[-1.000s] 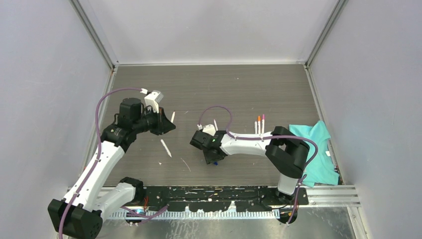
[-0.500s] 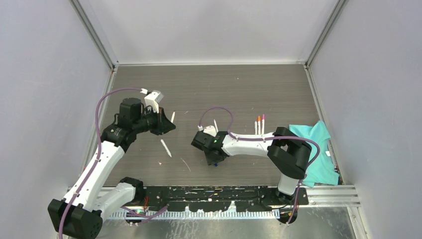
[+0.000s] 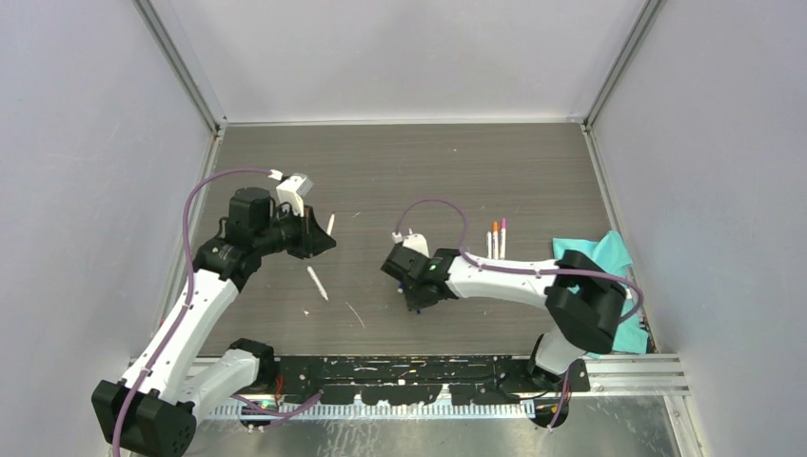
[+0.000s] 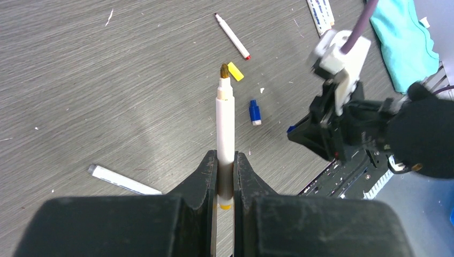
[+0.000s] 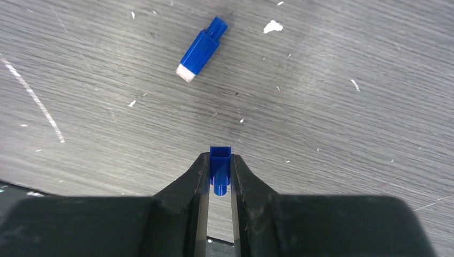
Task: Insert the pens into the pen caps
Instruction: Pick up the pen cap at the center of the board.
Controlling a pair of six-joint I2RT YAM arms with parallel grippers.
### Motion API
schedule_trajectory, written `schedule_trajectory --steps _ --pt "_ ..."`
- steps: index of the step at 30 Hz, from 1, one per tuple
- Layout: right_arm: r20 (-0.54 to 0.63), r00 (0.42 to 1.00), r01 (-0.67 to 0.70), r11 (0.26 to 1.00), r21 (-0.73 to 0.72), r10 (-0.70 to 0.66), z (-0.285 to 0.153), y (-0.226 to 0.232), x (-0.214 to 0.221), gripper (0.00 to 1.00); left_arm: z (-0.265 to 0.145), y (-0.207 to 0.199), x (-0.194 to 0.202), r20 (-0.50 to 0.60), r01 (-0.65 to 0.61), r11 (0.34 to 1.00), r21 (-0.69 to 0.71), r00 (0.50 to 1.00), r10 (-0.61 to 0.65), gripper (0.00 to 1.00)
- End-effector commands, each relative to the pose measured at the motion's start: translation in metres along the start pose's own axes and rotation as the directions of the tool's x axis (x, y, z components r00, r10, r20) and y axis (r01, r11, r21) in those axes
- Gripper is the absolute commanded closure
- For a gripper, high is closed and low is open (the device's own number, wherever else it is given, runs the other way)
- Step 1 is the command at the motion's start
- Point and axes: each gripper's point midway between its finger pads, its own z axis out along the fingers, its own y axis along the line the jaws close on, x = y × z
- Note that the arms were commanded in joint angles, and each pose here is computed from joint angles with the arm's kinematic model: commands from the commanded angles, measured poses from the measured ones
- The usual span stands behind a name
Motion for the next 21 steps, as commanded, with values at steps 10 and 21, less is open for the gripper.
schedule_trajectory --steps 10,21 --pt "0.166 0.953 -0.176 0.907 -0.381 0.255 -0.051 -0.005 -0.099 0.99 0.017 -0.056 -0.045 0.071 0.012 0.965 0.261 0.997 -0.031 1.0" --pt "0.404 0.786 -0.081 0.725 -0.684 0.469 -0.182 0.007 -0.187 0.99 0.008 -0.14 -0.03 0.072 -0.122 0.786 0.606 0.993 0.098 1.0"
